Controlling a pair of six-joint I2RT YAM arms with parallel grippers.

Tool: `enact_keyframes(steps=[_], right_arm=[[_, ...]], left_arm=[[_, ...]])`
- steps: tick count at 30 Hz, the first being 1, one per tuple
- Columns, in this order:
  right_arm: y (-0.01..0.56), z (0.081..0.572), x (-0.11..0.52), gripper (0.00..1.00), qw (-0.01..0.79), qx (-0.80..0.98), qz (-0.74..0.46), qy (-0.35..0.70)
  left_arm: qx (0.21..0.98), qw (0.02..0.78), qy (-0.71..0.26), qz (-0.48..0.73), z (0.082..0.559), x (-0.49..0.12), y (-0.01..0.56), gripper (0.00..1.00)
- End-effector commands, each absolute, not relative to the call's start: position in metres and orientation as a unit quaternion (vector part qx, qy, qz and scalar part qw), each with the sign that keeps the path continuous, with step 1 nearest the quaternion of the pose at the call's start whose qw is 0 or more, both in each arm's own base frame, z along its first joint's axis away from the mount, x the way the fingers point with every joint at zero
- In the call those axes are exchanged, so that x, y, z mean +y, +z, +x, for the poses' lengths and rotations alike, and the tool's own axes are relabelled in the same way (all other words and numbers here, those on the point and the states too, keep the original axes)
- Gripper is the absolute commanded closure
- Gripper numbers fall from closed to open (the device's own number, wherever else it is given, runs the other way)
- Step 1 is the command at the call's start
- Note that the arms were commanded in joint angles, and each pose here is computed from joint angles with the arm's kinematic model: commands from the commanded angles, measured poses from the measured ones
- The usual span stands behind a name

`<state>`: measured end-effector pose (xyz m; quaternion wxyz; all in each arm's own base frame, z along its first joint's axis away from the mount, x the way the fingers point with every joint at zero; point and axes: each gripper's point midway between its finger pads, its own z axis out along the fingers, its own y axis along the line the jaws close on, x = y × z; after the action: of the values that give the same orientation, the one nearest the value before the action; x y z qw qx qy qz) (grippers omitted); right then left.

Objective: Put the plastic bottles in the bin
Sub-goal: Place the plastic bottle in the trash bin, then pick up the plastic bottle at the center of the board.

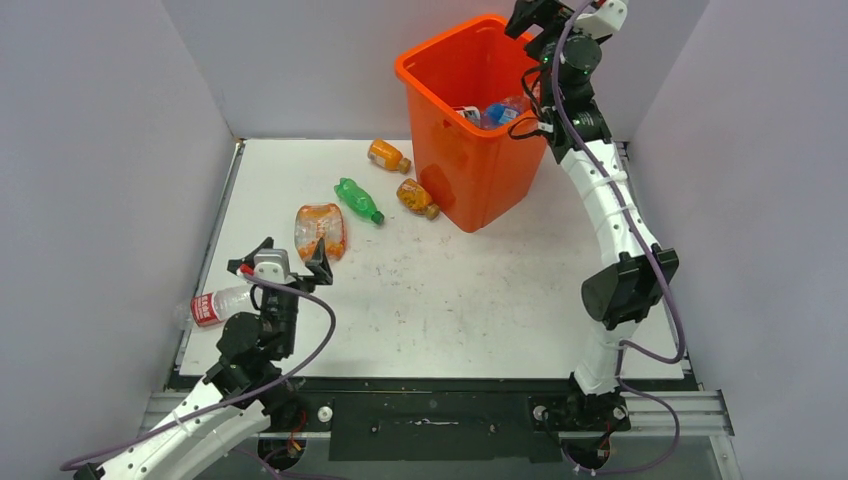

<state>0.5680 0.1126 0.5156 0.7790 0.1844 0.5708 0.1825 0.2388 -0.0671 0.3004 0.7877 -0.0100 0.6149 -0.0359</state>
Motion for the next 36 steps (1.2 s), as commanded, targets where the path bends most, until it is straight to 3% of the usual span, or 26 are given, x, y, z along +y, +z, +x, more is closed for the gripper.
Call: enact_keyframes(steps=[1, 5, 14, 22, 28, 33, 36], right_arm=[[0.608, 0.474, 0.152, 0.0, 0.82, 0.498, 0.131, 0.249], [0.605, 0.398, 0.198, 0.0, 0.821, 0.488, 0.064, 0.29], [0.424, 0.291, 0.271, 0.01, 0.711, 0.582, -0.029, 0.393], [0.269, 0.266, 0.265, 0.02, 0.621, 0.692, -0.017, 0.368], [0.22, 0.251, 0.25, 0.02, 0.591, 0.724, -0.007, 0.357], [0.202, 0.243, 0.243, 0.02, 0.578, 0.734, -0.003, 0.357], [0.194, 0.239, 0.238, 0.02, 0.572, 0.74, 0.0, 0.354]], left_arm=[[0.623, 0.78, -0.015, -0.057, 0.245, -0.053, 0.305, 0.04], [0.647, 0.758, 0.005, -0.079, 0.254, -0.047, 0.295, 0.04], [0.715, 0.693, 0.026, -0.088, 0.281, -0.051, 0.259, 0.04], [0.811, 0.578, -0.015, -0.09, 0.316, -0.073, 0.192, 0.04], [0.858, 0.493, -0.036, -0.142, 0.338, -0.069, 0.144, 0.0], [0.882, 0.426, -0.059, -0.193, 0.35, -0.058, 0.104, 0.2], [0.894, 0.407, -0.036, -0.185, 0.352, -0.053, 0.092, 0.25]])
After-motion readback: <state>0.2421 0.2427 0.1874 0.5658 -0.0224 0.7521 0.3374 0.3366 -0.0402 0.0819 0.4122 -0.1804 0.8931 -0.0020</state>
